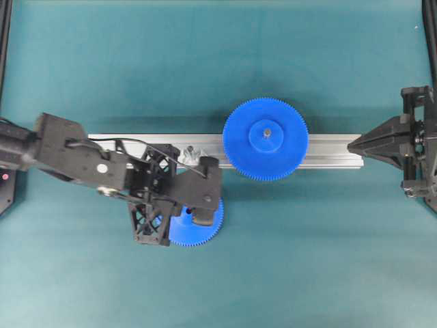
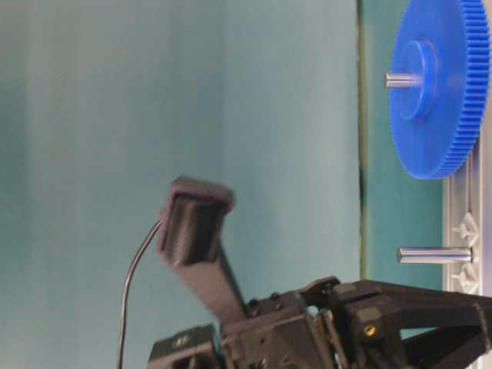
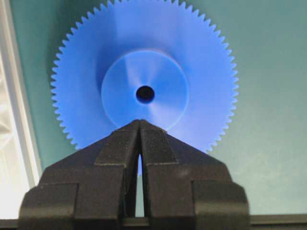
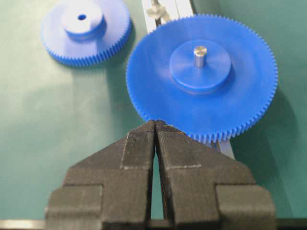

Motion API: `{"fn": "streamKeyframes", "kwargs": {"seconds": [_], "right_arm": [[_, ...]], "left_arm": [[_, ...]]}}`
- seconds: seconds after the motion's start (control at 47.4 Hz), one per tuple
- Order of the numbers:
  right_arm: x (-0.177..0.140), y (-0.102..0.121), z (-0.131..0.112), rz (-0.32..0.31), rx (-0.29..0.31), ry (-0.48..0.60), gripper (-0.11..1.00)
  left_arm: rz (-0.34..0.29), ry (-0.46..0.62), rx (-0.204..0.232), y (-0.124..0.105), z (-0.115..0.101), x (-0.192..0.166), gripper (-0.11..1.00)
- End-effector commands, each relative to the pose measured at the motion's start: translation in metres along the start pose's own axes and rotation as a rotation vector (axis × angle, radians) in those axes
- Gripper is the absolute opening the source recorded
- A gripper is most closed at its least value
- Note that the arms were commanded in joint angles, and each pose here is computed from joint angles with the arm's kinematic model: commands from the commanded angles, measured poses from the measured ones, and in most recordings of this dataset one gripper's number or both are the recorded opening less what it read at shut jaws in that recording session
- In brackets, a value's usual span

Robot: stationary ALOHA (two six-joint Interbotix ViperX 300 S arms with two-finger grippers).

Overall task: Insert the small gear onto the shaft.
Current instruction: 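Lower the open left gripper over the loose blue gear's hub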

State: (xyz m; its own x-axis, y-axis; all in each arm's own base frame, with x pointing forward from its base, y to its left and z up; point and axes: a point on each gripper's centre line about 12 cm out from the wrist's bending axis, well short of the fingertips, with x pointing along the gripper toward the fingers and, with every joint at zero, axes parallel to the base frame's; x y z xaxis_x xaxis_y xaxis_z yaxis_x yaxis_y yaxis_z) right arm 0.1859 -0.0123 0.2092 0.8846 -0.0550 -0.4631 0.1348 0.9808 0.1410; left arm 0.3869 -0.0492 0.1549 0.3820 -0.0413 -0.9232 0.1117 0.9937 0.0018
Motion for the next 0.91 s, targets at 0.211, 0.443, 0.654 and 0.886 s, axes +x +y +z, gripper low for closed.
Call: {"fn": "streamKeyframes", "kwargs": {"seconds": [0.211,0.443,0.654,0.886], "right_arm": [[0.001,0.000,0.004,-0.003,0.010,-0.011,0.08],[0.001,0.000,0.004,-0.003,0.010,-0.010,0.08],[0.001,0.000,0.004,-0.003,0.010,-0.011,0.08],[0.001,0.000,0.004,-0.003,0.010,-0.011,0.08]], "left_arm": [[0.001,-0.014,0.021,-0.002,0.024,-0.003,0.00],[0.001,-0.012,0.028,-0.002,0.028,-0.001,0.00],[0.001,0.023,0.028,-0.002,0.028,0.003,0.00],[0.002,0.038,0.029,-0.002,0.031,0.003,0.00]]}}
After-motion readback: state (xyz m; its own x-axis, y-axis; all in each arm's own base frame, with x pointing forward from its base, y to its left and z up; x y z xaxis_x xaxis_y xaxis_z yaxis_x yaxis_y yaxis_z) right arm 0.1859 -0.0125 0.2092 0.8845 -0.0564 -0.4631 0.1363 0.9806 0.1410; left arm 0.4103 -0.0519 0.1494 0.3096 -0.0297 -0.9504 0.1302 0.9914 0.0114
